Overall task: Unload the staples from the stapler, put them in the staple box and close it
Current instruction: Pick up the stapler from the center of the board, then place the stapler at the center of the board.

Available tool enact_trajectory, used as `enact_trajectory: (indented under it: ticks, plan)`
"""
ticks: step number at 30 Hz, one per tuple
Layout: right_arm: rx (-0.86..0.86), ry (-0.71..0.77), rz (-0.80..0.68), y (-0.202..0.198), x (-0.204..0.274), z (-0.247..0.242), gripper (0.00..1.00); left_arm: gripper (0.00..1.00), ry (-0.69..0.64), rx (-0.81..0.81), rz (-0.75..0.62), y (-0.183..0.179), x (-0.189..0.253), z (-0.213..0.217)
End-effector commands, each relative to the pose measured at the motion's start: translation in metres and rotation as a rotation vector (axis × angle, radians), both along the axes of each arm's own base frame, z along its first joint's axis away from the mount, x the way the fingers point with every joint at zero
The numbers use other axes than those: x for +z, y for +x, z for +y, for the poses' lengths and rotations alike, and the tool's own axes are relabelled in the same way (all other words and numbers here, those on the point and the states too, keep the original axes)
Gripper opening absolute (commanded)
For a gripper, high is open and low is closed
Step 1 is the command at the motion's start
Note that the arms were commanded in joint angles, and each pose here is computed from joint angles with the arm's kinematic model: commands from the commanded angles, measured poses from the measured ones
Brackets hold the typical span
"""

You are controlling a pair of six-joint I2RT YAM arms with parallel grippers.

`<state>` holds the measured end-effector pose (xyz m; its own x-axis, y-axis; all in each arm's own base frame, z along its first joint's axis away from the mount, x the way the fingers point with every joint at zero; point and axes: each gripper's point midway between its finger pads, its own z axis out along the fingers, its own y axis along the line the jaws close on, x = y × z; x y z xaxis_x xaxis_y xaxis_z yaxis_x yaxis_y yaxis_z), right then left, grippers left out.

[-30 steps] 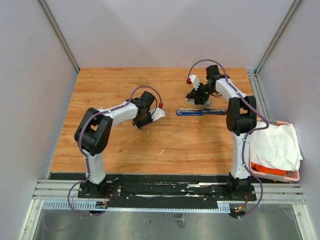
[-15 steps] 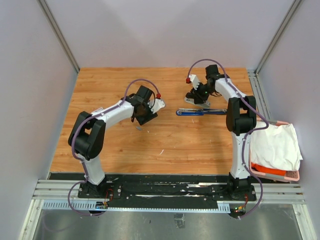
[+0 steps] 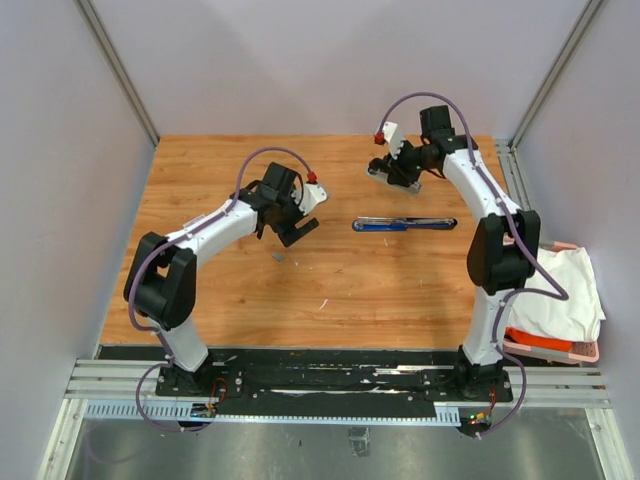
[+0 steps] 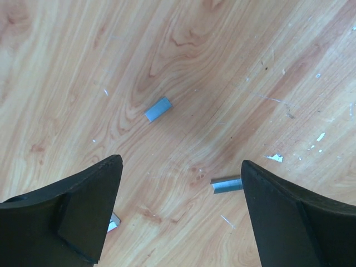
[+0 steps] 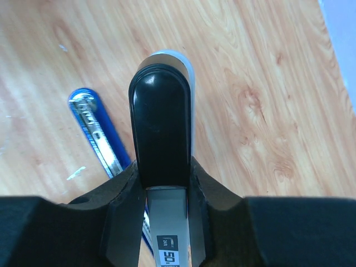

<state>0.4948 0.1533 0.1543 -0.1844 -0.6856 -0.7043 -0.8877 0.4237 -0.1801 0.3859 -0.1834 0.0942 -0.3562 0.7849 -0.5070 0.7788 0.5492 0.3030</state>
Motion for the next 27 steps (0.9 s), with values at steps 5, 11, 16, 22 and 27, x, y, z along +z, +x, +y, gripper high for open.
enact_trajectory:
  ticks: [5,11,16,22,27]
  plan:
    - [0.204,0.022,-0.052,-0.084,0.038,0.058,0.03,0.98,-0.149,-0.060,-0.088,-0.009,0.040,-0.011]
    - [0.297,0.003,-0.018,-0.147,0.014,0.089,0.03,0.98,-0.195,-0.077,-0.112,-0.023,0.048,-0.005]
    - [0.335,-0.033,0.010,-0.173,-0.014,0.109,0.04,0.98,-0.246,-0.102,-0.145,-0.035,0.053,0.004]
    - [0.316,-0.039,0.073,-0.169,-0.042,0.118,0.04,0.98,-0.321,-0.180,-0.142,-0.057,0.057,0.005]
    - [0.329,-0.088,0.085,-0.170,-0.061,0.125,0.05,0.98,-0.361,-0.260,-0.143,-0.072,0.056,-0.002]
